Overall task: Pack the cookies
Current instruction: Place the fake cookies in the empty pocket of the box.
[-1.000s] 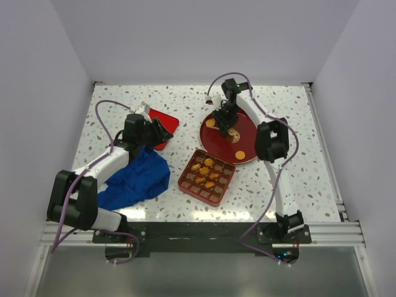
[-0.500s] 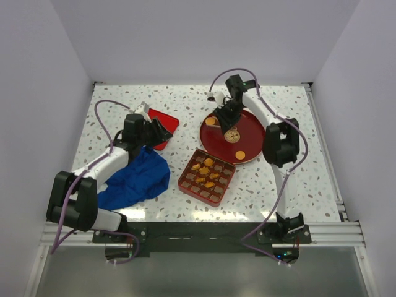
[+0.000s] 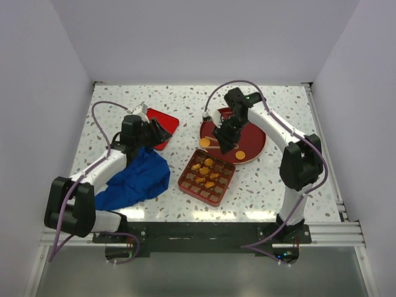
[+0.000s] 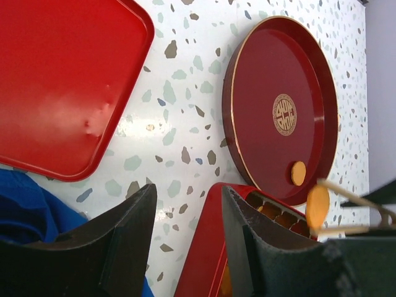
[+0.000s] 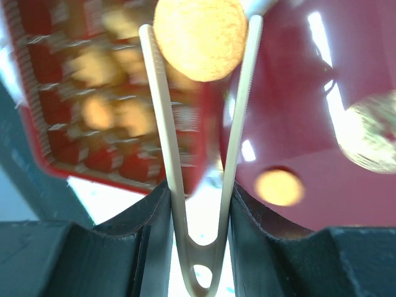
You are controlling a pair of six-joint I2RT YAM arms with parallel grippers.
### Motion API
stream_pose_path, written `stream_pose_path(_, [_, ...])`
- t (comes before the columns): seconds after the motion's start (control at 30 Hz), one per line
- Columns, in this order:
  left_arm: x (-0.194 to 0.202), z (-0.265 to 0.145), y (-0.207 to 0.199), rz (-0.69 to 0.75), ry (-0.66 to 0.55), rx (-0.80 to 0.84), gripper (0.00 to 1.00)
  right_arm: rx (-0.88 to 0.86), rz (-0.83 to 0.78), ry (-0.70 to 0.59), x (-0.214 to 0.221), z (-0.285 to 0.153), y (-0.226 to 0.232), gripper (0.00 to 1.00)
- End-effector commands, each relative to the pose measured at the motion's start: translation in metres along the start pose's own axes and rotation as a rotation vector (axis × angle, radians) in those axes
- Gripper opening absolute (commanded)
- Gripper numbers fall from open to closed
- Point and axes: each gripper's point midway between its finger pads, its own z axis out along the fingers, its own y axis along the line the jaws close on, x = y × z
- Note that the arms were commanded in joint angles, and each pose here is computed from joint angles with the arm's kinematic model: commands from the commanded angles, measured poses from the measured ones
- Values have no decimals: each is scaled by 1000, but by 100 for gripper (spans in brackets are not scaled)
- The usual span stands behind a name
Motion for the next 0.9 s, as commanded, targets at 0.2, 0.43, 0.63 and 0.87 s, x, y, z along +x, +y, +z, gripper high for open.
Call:
stream_pose_path(0.2, [-3, -26, 4, 10, -74, -10, 51, -139, -361, 71, 0, 19, 101, 18])
stream_pose_path(0.43, [0, -44, 12, 3, -114, -32, 51, -114, -395, 172, 7, 34, 99, 20])
stream_pose_path(0.63, [7, -48, 18, -7, -115, -40, 51, -122, -356, 200, 9, 46, 95, 22])
stream_pose_path(0.87, [9, -46, 20, -6, -108, -38, 51, -117, -320, 204, 1, 57, 89, 28])
